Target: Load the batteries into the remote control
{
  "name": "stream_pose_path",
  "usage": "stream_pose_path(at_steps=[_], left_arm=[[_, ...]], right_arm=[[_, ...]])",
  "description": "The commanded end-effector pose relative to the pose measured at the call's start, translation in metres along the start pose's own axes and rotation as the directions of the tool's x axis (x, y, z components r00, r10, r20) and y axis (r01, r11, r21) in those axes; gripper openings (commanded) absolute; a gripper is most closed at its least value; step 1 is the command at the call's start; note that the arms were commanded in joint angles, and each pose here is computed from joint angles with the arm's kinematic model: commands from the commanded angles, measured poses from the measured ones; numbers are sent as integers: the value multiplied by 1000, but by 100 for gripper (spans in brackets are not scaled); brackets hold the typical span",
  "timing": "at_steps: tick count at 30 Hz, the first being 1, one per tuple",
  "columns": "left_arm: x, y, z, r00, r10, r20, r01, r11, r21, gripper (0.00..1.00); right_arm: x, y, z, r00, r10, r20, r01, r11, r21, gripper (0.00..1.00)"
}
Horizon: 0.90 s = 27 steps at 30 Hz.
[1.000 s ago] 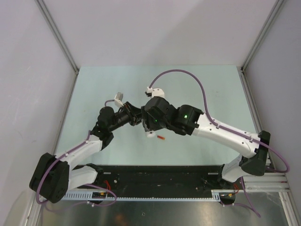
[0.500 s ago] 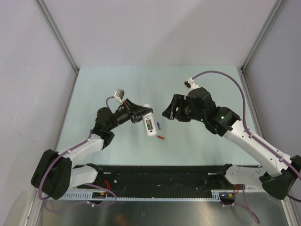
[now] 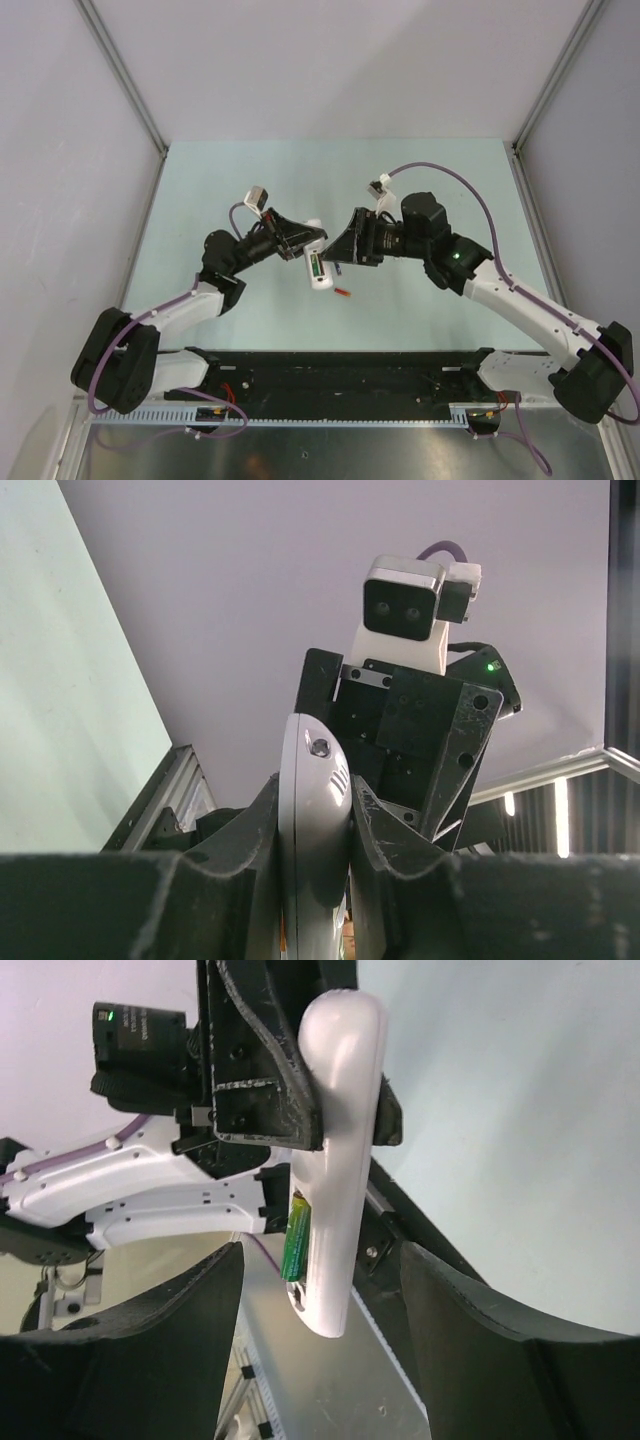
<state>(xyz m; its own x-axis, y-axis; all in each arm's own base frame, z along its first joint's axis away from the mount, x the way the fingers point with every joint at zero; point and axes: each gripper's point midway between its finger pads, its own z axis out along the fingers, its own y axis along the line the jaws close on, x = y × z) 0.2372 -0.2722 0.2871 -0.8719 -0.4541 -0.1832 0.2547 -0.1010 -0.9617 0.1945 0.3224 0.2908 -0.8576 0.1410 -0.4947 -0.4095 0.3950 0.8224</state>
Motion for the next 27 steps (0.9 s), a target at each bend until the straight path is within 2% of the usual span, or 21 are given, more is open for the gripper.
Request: stream_pose_path(at_steps=[1,11,27], left_arm=[[-1,-13,-1,1000,0,1,0,999,51,0],[0,-16,-1,1000,-17,-6,17,998,58,0],[1,-23,-3,1000,-1,-3,2,997,83,0]], right_arm=[[6,30,5,999,-38,-35,32,987,-161,68],[25,27,15,990,-99,-97,81,982,-173,65],[30,23,27,990,-50,-131,24,982,-189,49]])
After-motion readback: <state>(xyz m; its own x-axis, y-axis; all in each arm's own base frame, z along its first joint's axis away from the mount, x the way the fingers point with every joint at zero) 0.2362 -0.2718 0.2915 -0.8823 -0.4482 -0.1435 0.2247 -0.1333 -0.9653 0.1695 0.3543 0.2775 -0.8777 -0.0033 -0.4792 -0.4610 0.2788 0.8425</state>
